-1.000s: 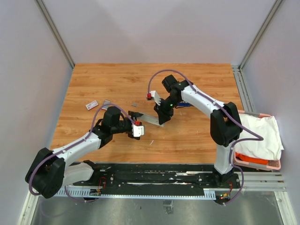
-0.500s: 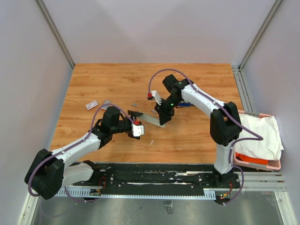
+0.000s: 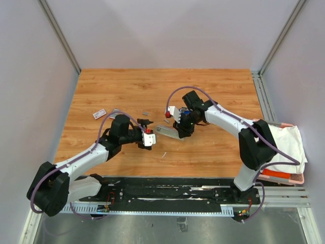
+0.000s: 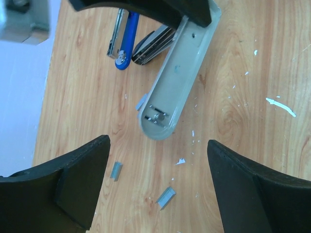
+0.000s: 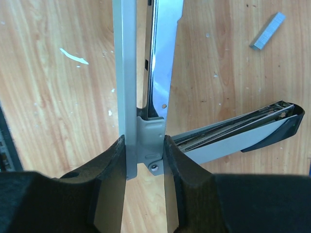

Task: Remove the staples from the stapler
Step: Unload the staple at the center of the board.

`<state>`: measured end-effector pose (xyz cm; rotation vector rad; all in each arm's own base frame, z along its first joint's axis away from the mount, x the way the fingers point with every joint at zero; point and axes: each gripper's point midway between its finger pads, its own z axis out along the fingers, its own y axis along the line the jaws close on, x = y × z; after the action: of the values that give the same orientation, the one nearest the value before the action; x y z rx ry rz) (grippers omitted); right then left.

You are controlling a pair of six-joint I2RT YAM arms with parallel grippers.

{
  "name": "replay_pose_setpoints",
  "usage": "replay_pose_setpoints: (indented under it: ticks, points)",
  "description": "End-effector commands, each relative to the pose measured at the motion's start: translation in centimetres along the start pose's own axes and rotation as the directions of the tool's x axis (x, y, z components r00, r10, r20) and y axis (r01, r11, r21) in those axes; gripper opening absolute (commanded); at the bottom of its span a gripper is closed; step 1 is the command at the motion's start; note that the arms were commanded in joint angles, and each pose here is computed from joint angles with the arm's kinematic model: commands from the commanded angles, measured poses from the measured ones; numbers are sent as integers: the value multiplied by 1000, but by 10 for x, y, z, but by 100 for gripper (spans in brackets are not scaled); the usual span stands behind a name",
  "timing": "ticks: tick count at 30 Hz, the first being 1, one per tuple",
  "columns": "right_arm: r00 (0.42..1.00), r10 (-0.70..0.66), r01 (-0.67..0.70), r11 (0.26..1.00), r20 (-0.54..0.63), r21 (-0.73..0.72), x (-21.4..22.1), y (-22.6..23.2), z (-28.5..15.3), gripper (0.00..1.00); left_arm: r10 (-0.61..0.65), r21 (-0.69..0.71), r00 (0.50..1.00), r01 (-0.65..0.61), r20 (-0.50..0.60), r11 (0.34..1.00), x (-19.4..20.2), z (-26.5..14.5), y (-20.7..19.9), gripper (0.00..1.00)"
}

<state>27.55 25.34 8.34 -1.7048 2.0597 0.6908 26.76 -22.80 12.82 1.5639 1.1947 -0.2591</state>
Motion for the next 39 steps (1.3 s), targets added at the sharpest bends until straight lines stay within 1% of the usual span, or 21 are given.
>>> replay_pose_setpoints:
  ticks: [1, 6, 9, 15, 20, 23, 26, 32, 35, 39]
  points:
    - [996, -72, 66, 989, 46, 130, 0, -15, 4, 1, -19, -30, 1000, 19, -2, 999, -5, -6, 18, 86]
    - [987, -136, 117, 973, 84, 201, 2, -17, 3, 1, -95, -12, 995, 95, -4, 995, -1, -11, 24, 86]
    - [979, -173, 139, 955, 111, 262, -3, -21, 1, 1, -153, 24, 988, 153, 3, 988, -3, -12, 24, 86]
    - [967, -224, 162, 909, 120, 384, -3, -30, -3, 1, -302, 113, 953, 300, -7, 947, -8, -3, 18, 86]
    - [952, -293, 216, 849, 90, 482, -11, -33, -9, 1, -415, 217, 908, 416, -55, 883, -8, 6, 8, 85]
    - [939, -340, 254, 798, 60, 547, -17, -35, -14, 1, -463, 255, 883, 466, -75, 847, -12, 11, 10, 84]
    - [925, -379, 281, 740, 32, 611, -22, -37, -22, 1, -498, 266, 863, 500, -82, 824, -17, 14, 17, 84]
    - [914, -406, 290, 665, 7, 688, -28, -44, -35, 1, -547, 273, 832, 548, -87, 791, -27, 20, 31, 84]
    - [909, -418, 300, 638, -8, 709, -29, -46, -38, 1, -590, 265, 798, 599, -120, 756, -25, 26, 37, 82]
    - [894, -447, 328, 580, -45, 746, -33, -47, -45, 0, -633, 266, 753, 657, -180, 705, -18, 33, 38, 80]
